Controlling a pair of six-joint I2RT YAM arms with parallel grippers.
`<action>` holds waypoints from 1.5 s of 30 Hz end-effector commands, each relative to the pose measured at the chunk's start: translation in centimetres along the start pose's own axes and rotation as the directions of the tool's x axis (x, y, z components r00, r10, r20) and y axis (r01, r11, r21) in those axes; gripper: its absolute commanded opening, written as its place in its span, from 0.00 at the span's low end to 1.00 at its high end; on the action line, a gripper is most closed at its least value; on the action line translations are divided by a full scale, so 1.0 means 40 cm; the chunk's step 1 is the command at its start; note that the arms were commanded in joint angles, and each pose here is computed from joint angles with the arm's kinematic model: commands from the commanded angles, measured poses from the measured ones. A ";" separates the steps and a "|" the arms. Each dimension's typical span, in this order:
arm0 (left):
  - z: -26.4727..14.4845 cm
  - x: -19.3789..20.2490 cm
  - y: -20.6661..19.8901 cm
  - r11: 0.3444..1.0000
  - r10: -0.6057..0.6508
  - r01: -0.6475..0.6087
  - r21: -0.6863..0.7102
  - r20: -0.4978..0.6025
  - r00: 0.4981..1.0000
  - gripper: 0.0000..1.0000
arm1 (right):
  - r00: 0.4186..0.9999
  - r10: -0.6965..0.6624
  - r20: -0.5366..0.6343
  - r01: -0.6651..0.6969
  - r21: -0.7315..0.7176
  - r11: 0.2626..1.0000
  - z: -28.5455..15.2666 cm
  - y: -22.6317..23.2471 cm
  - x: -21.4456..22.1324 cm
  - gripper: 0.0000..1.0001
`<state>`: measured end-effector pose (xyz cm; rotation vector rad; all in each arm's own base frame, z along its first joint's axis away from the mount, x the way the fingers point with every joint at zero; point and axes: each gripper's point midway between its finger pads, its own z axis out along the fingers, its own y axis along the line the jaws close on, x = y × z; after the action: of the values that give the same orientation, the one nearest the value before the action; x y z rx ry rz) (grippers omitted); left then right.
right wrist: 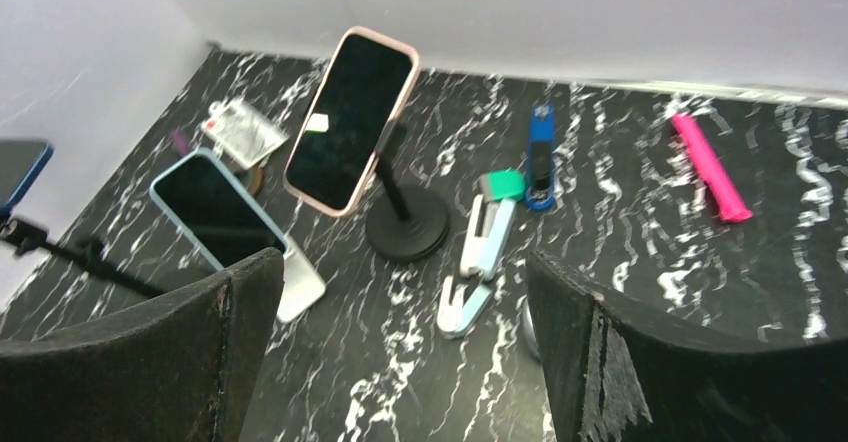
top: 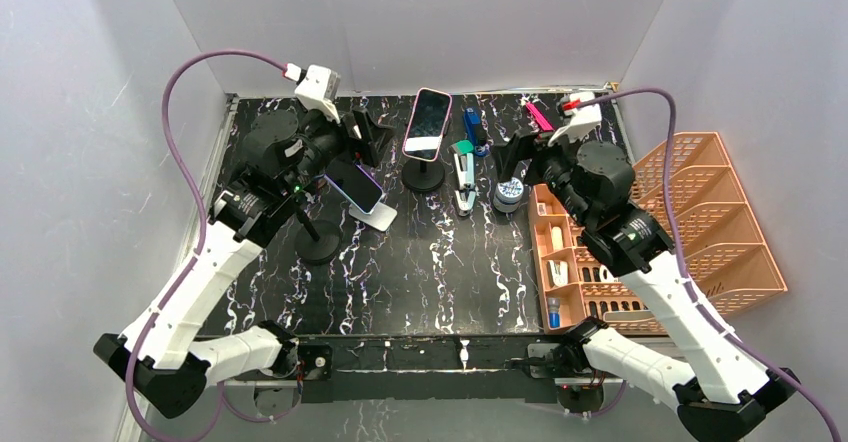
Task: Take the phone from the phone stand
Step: Move the phone stand with the phone to the center of the board.
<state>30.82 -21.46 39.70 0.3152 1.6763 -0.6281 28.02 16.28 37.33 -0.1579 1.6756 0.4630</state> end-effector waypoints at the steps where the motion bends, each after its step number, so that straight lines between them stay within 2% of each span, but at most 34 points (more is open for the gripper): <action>1: -0.040 -0.047 -0.012 1.000 -0.017 0.015 0.020 0.093 0.996 0.81 | 0.998 0.046 -0.046 -0.052 -0.136 0.989 -0.016 0.057 0.048 0.97; 6: -0.036 -0.008 0.000 0.997 -0.071 0.071 0.000 0.080 0.994 0.81 | 0.986 0.120 -0.113 -0.141 -0.200 0.970 0.006 0.095 0.111 0.96; 9: -0.008 0.028 -0.004 0.995 -0.095 0.094 0.011 0.028 0.995 0.81 | 0.978 0.160 -0.133 -0.184 -0.194 0.964 0.025 0.099 0.136 0.96; 13: 0.024 0.056 -0.007 0.994 -0.106 0.107 0.011 -0.040 0.994 0.81 | 0.965 0.255 -0.066 -0.262 -0.137 0.955 0.048 0.076 0.133 0.97; 16: 0.021 0.050 0.008 0.994 -0.108 0.107 -0.026 -0.034 0.994 0.81 | 0.960 0.266 -0.093 -0.279 -0.175 0.944 0.057 0.097 0.150 0.97; 20: 0.008 0.046 0.037 0.989 -0.121 0.120 -0.088 -0.002 0.993 0.81 | 0.950 0.250 -0.185 -0.285 -0.198 0.938 0.084 0.127 0.181 0.97; 23: 0.021 0.047 0.051 0.979 -0.159 0.160 -0.125 0.016 0.987 0.80 | 0.937 0.292 -0.192 -0.327 -0.186 0.927 0.106 0.130 0.192 0.97; 31: 0.075 0.077 0.041 0.975 -0.198 0.190 -0.119 -0.056 0.979 0.79 | 0.884 0.442 -0.154 -0.467 -0.224 0.855 0.167 0.118 0.158 0.96; 36: 0.055 0.067 0.028 0.981 -0.181 0.178 -0.080 -0.033 0.983 0.79 | 0.843 0.514 -0.159 -0.538 -0.218 0.814 0.235 0.082 0.142 0.93; 45: 0.036 0.050 0.027 0.986 -0.151 0.148 -0.082 -0.034 0.988 0.79 | 0.844 0.507 -0.175 -0.535 -0.210 0.818 0.336 0.085 0.126 0.88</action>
<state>32.64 -21.98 35.66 0.1271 1.8097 -0.6663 37.28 24.33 26.03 0.1597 1.9182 1.0253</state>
